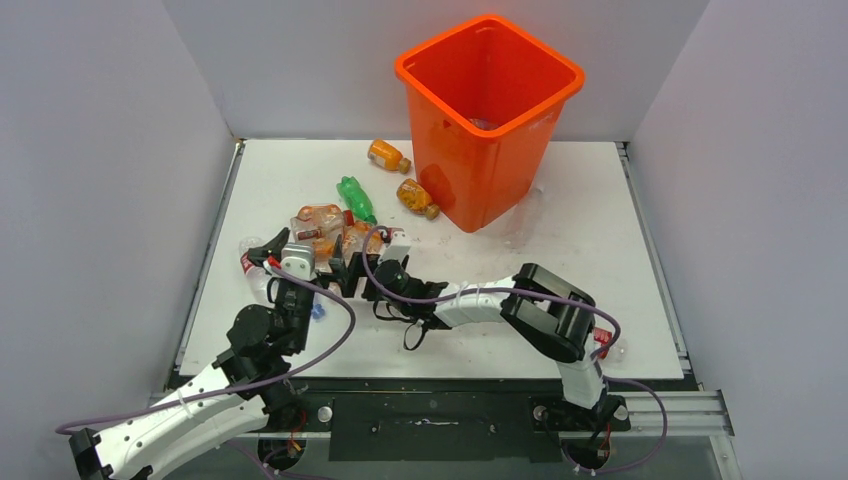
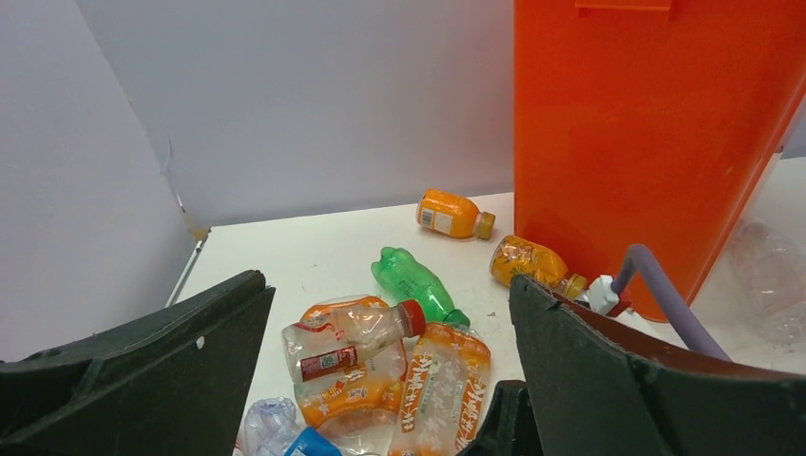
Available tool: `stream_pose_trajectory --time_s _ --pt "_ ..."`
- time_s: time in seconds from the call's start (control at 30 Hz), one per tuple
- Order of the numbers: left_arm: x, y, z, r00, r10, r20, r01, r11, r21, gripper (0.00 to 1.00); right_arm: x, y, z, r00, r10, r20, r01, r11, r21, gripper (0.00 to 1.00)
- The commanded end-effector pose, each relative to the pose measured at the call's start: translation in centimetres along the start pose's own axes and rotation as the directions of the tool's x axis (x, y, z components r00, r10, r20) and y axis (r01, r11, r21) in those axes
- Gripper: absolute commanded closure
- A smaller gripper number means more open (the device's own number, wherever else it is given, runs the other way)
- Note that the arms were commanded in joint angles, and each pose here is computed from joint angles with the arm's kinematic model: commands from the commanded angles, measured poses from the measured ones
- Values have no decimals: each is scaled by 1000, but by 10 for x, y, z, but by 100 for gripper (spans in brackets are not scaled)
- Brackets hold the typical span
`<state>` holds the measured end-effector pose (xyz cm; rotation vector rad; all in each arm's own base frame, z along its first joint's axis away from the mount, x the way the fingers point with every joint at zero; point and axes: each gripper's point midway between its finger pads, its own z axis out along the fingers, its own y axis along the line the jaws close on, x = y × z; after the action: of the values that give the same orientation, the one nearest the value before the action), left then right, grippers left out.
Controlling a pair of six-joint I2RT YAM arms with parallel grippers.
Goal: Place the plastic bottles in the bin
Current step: Pick up the plastic bottle at the center of the board.
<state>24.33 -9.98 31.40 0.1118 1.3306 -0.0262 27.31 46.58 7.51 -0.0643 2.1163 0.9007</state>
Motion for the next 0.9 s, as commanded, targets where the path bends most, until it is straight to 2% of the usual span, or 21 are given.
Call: stream_pose_trajectory --time_s 0.0,0.27,0.5,0.6,0.87 --pt "-15 2 -1 997 -53 50 52 999 6 4 -25 19 13 989 91 116 -93 996 12 9" --pt "-15 -3 0 997 -55 50 54 998 25 4 -1 -7 44 995 29 92 -46 981 187 8" --pt "-17 -3 -1 996 -65 56 63 997 33 4 17 -40 46 997 -54 48 37 951 306 6" --pt "-17 -3 -1 996 -65 57 63 997 33 4 19 -56 40 994 -105 25 90 940 330 0" --pt "-18 -5 -2 996 -68 58 66 997 47 4 11 -120 -3 984 -177 -24 169 875 453 15"
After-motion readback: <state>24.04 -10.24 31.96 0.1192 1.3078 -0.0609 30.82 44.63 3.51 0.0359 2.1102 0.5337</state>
